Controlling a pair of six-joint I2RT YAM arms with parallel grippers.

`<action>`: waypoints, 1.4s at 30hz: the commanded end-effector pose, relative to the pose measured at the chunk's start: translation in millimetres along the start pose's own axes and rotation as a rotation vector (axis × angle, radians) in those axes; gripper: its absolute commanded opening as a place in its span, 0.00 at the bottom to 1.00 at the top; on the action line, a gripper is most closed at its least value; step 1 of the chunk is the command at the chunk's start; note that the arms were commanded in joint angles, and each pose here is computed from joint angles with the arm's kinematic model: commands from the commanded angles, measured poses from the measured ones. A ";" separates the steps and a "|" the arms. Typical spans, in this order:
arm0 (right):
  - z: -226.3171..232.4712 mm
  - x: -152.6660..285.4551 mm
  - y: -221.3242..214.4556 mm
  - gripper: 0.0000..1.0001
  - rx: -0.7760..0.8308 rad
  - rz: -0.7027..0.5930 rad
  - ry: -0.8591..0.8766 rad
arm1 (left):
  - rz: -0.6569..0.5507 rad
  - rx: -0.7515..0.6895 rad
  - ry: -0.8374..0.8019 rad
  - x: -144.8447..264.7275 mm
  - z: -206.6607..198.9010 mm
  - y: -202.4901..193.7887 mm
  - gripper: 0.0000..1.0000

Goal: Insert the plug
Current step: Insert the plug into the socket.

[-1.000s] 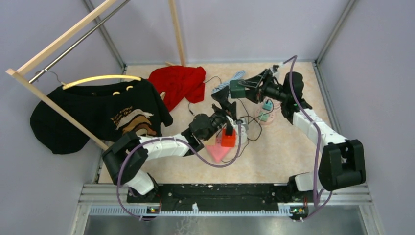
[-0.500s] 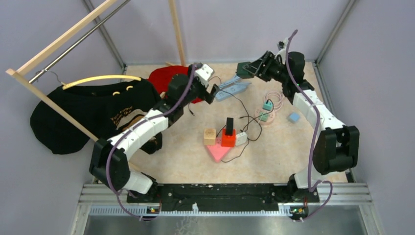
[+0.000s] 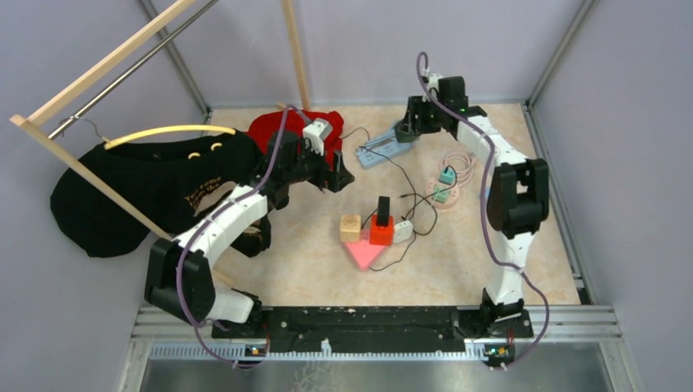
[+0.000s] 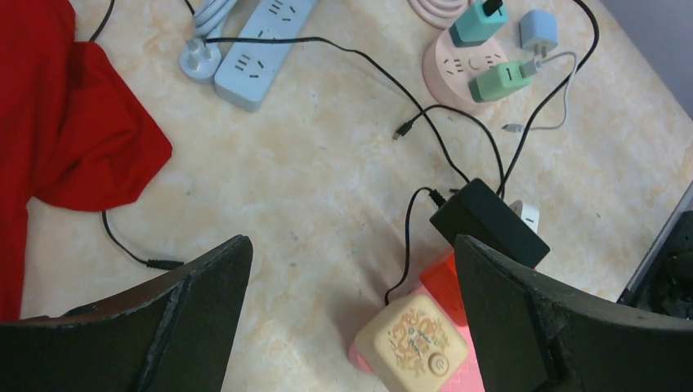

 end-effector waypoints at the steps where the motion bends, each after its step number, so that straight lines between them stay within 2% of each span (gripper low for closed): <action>1: 15.5 -13.8 2.0 0.10 0.169 0.112 -0.044 | -0.089 -0.063 0.039 30.2 -7.8 17.5 0.99; 8: 31.3 -36.9 -8.7 0.10 0.239 0.178 -0.003 | -0.169 -0.112 0.162 51.5 1.5 27.3 0.99; 14: 30.5 -47.3 -18.0 0.10 0.252 0.226 0.007 | -0.165 -0.108 0.148 51.6 -1.1 27.4 0.99; 19: 23.1 -51.9 -15.0 0.08 0.269 0.189 -0.047 | -0.167 -0.109 0.156 53.7 -1.0 28.7 0.99; 22: 26.1 -56.2 -16.6 0.08 0.262 0.186 -0.022 | -0.169 -0.109 0.151 54.0 -1.7 28.7 0.99; 32: 18.3 -76.6 -35.1 0.07 0.245 0.267 -0.006 | -0.167 -0.104 0.150 53.9 -2.0 28.0 0.99; 42: 9.7 -63.7 -28.4 0.06 0.293 0.278 -0.085 | -0.163 -0.100 0.140 52.1 -2.8 27.5 0.99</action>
Point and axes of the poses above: each gripper's point midway between its finger pads, its own x axis back along the fingers, its own z axis along the line the jaws close on, y = z × x, the point moved 3 cm from there along x, back along the fingers, and after that the axes turned 4 degrees about -x, right-handed, at the moved point
